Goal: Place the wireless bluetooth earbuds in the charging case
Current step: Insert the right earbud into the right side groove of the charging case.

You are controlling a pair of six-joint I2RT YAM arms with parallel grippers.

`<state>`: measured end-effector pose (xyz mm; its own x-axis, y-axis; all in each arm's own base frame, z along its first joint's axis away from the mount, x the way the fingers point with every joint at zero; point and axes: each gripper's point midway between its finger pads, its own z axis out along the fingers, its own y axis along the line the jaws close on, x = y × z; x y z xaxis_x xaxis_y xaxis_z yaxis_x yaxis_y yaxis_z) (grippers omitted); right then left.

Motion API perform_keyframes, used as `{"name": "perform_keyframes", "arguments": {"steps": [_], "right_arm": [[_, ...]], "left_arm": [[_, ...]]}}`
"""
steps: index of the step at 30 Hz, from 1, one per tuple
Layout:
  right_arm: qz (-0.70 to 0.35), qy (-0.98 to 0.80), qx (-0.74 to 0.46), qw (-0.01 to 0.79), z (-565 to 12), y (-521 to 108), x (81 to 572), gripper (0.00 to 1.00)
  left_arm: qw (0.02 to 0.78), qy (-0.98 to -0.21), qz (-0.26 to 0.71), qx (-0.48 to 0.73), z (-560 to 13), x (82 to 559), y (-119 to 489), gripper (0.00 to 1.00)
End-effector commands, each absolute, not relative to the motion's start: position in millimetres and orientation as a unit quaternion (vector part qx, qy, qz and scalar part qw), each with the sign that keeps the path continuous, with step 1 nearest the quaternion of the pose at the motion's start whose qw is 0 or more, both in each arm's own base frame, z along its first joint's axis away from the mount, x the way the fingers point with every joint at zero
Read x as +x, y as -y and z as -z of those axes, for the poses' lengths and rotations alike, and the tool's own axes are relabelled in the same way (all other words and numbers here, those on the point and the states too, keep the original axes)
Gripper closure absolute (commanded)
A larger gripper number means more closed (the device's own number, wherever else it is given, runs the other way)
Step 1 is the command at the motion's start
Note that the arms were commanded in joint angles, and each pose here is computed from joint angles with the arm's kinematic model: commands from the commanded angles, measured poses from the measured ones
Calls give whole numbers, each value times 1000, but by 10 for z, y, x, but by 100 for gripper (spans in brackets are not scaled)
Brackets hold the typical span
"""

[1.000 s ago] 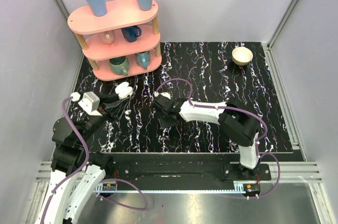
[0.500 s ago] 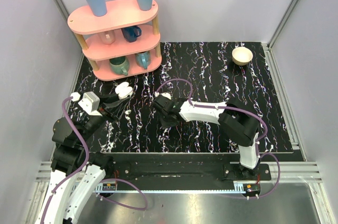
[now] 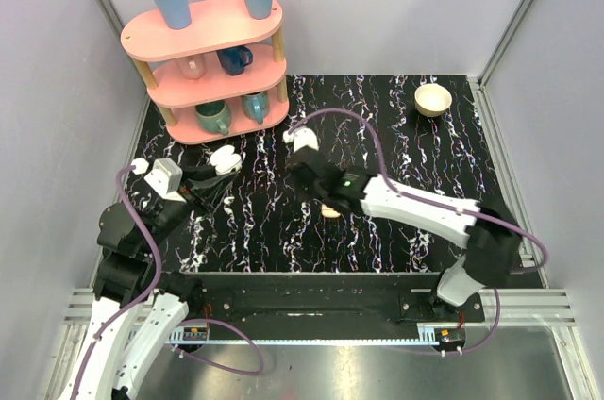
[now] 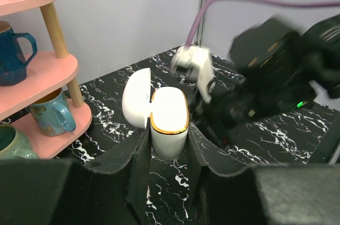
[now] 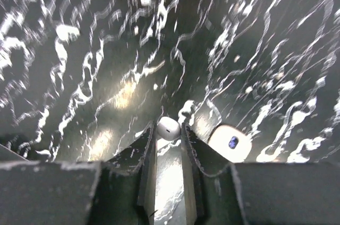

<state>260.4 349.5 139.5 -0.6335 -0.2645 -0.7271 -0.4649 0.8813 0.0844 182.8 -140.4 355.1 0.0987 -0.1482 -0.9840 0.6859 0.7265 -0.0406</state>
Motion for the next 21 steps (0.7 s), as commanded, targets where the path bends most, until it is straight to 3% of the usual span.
{"name": "perform_keyframes", "arguments": {"steps": [1, 11, 21], "right_arm": [[-131, -810, -192, 539, -2555, -3360, 2865, 81], [-140, -669, -228, 694, -3985, -3339, 2733, 80], [-189, -581, -290, 737, -4478, -3703, 2288, 79]], "left_arm": [[710, -589, 314, 225, -3725, 1829, 1459, 100], [670, -606, 357, 238, -3659, 1880, 1632, 100], [654, -606, 378, 249, -3622, 1859, 1706, 100]]}}
